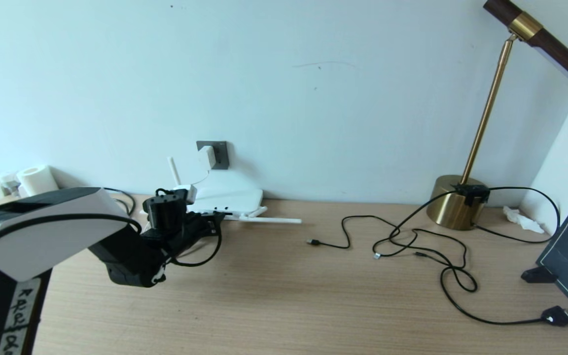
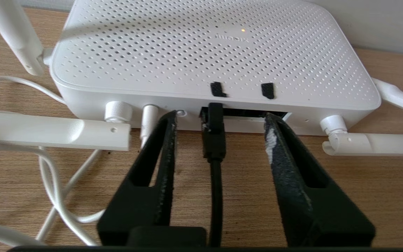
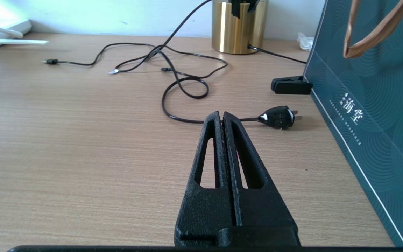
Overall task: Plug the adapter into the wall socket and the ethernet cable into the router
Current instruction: Plug cable into router interface
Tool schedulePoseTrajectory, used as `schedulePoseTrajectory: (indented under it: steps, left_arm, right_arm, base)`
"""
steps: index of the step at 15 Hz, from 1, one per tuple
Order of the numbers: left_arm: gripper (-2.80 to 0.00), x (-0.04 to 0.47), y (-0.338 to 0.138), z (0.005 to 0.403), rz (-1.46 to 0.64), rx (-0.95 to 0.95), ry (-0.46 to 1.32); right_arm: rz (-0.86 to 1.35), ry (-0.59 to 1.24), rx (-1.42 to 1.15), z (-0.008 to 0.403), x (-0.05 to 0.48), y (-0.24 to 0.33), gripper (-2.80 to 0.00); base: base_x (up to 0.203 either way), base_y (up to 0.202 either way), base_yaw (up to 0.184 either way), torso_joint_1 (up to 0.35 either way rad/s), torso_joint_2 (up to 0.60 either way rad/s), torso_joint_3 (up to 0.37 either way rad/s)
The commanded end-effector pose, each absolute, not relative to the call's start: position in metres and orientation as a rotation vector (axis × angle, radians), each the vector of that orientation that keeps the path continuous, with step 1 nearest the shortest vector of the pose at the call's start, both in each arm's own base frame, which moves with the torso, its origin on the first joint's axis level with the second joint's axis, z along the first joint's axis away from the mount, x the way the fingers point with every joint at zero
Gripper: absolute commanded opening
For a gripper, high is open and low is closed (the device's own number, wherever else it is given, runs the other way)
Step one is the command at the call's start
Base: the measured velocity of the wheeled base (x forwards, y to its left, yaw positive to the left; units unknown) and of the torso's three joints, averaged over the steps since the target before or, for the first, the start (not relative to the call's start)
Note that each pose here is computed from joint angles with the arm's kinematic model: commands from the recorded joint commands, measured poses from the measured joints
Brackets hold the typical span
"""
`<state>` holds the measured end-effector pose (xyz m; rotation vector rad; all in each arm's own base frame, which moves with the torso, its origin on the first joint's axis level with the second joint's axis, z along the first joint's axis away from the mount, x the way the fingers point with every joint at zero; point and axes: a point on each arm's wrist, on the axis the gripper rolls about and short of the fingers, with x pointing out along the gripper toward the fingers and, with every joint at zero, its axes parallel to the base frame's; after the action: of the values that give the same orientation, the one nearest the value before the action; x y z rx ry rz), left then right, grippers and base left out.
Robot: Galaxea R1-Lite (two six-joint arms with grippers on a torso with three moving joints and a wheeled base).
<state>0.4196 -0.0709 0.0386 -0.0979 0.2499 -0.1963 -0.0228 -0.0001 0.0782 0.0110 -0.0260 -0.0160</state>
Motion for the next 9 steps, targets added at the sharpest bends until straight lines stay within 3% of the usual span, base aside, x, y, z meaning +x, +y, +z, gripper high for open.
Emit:
schedulePoseTrajectory:
  steps: [1, 9]
  left_arm:
    - [0.0, 0.4186, -0.071, 0.0386, -0.197, -0.1, 0.251]
    - [0.0, 0.4115, -0.0715, 0.0368, -0.199, -0.095, 0.27]
  right_arm:
    - [-0.017, -0.014, 0.011, 0.0748, -0.0219, -0.0001, -2.8]
    - [-0.017, -0.014, 0.011, 0.0749, -0.0219, -0.0001, -2.8]
  base:
    - [0.0, 0.0, 0.0, 0.0, 0.0, 0.0]
    - [0.0, 0.0, 0.0, 0.0, 0.0, 0.0]
